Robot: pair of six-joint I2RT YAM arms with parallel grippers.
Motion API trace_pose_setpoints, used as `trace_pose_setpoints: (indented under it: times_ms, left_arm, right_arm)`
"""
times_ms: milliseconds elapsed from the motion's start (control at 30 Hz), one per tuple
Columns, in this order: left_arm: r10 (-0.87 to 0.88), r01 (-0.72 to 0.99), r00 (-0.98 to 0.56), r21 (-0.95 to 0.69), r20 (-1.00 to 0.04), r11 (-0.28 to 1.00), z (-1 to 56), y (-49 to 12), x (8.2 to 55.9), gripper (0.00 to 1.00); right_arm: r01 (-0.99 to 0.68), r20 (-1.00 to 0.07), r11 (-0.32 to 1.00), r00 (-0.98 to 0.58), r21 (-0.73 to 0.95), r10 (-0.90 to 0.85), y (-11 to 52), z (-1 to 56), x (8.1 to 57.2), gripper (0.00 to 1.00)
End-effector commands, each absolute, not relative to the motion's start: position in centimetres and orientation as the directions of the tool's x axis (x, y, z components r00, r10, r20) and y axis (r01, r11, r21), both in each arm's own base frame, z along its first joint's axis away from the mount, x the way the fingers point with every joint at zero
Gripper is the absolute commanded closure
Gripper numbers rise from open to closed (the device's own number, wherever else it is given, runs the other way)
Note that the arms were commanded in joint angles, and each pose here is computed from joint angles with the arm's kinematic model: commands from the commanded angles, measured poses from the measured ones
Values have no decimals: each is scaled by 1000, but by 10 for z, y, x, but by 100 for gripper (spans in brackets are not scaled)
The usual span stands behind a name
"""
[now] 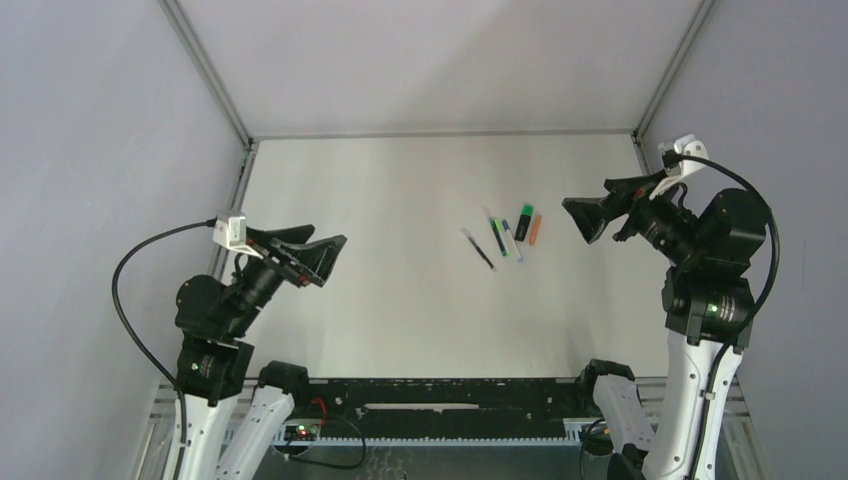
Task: Insert the pens into the pen caps
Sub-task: Reset both arms
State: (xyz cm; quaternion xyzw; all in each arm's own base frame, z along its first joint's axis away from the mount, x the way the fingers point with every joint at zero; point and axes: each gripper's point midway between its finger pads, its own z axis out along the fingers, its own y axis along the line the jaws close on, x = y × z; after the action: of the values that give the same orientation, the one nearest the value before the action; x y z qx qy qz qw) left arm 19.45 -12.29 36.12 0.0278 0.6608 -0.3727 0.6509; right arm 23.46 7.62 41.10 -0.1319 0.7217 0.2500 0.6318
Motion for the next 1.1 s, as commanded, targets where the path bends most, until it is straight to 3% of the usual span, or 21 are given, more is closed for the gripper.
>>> trace_pose_setpoints:
  times_ms: [0,167,533,1067]
  left_arm:
    - [-472,570,-114,-447,-874,690,385,-125,183,0]
    - [-505,600,-90,-451,-859,661,399,-126,171,0]
    - [-519,587,-85,-464,-850,663,393,-122,166,0]
    - [-494,575,-98,-454,-864,680,384,-122,168,0]
  right_arm:
    - [-586,-994,805,-106,89,33,85,421,220,0]
    - [-718,-991,687,-130,110,23,108,416,200,0]
    - [-584,-986,795,-138,161,99,91,424,212,0]
    - [-514,-979,833,-130,203,159,82,432,215,0]
